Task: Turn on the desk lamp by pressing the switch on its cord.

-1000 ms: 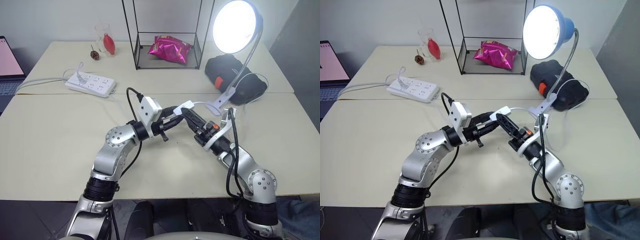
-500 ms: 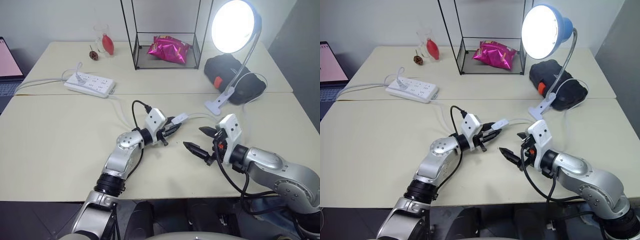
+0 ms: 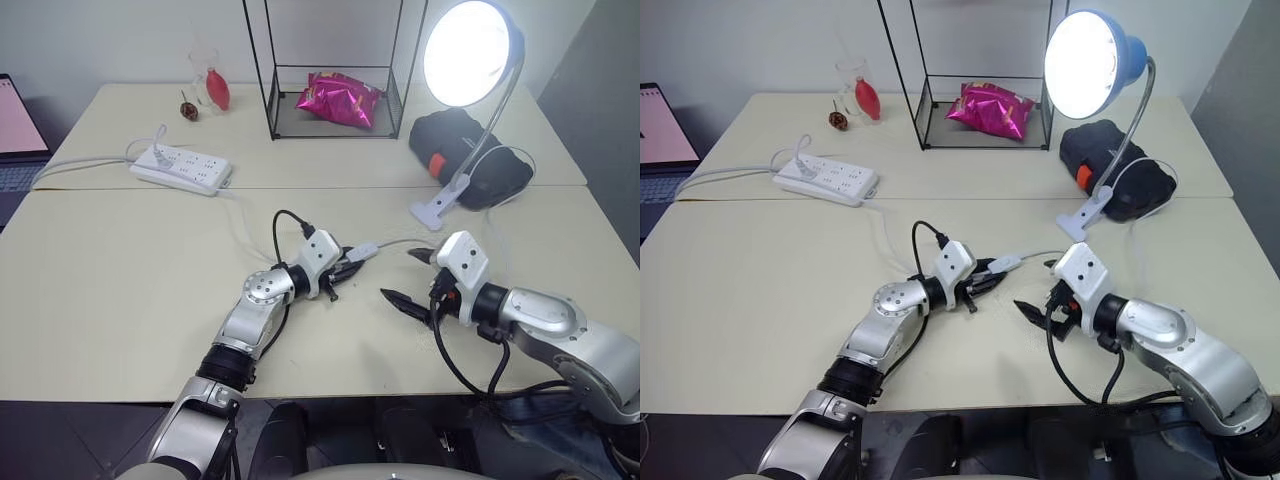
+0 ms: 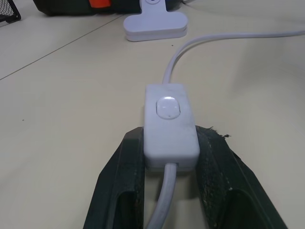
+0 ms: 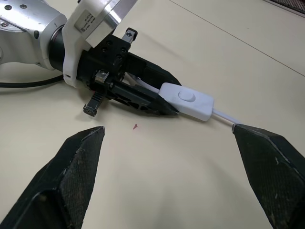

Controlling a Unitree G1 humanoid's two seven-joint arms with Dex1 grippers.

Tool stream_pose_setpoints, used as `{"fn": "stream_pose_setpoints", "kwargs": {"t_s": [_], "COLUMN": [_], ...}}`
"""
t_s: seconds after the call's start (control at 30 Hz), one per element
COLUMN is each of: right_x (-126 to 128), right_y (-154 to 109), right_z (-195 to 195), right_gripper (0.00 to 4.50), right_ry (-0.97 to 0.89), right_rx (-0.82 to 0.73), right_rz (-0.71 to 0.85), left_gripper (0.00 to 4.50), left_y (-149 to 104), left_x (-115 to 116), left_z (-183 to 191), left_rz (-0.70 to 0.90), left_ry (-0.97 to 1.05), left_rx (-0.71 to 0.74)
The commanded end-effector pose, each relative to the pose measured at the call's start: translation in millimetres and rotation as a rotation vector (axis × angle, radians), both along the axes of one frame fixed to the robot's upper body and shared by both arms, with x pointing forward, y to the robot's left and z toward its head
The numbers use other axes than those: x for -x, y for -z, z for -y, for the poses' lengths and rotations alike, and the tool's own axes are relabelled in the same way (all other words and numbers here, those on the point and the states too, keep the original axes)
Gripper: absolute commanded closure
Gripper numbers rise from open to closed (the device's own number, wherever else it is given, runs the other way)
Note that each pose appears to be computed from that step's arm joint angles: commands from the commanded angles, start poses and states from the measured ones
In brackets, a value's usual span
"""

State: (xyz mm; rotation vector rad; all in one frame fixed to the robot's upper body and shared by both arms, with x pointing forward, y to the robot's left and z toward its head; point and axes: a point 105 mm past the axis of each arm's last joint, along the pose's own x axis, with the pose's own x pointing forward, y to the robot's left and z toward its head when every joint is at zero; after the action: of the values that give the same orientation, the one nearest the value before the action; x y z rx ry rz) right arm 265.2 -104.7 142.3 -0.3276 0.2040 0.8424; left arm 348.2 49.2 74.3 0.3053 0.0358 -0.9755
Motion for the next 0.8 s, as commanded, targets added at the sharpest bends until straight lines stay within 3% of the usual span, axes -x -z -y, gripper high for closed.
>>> {"fn": "stream_pose_setpoints", "kwargs": {"t_s": [0.03,0.1,0.17,0.47,0.57,0.8], "right_x": [-4.6,-5.5,-6.8,-9.6,-10.2,-14.5], "right_y": [-14.5,-14.7,-16.2,-17.2,-17.3,-20.3], "right_z": [2.6,3.4,4.0,4.2,4.3,11.1], "right_gripper": [0.00,0.00,0.00,0.00,0.00,0.00], "right_ry": [-0.002,-0.003,0.000,-0.007,-0.015,-0.029], "right_rx": [-0.003,0.001,0.000,0.007,0.012,0.015], "right_rz": [0.057,0.057,0.057,0.055,0.057,0.068], "left_gripper": [3.39,3.39,2.83,1.11,0.43,0.43], "left_y": [11.2,12.7,13.5,8.3,-6.2,-55.4], "left_x": [3.2,4.7,4.7,3.8,5.3,20.5], "left_z": [-0.7,-0.8,-1.3,-6.5,-16.4,-50.0], "left_rz": [-0.024,-0.037,-0.049,-0.048,0.000,0.093], "left_ry": [0.001,0.005,0.000,-0.012,-0.033,-0.093], "left_rx": [-0.043,-0.045,-0.043,-0.031,-0.012,0.004]}}
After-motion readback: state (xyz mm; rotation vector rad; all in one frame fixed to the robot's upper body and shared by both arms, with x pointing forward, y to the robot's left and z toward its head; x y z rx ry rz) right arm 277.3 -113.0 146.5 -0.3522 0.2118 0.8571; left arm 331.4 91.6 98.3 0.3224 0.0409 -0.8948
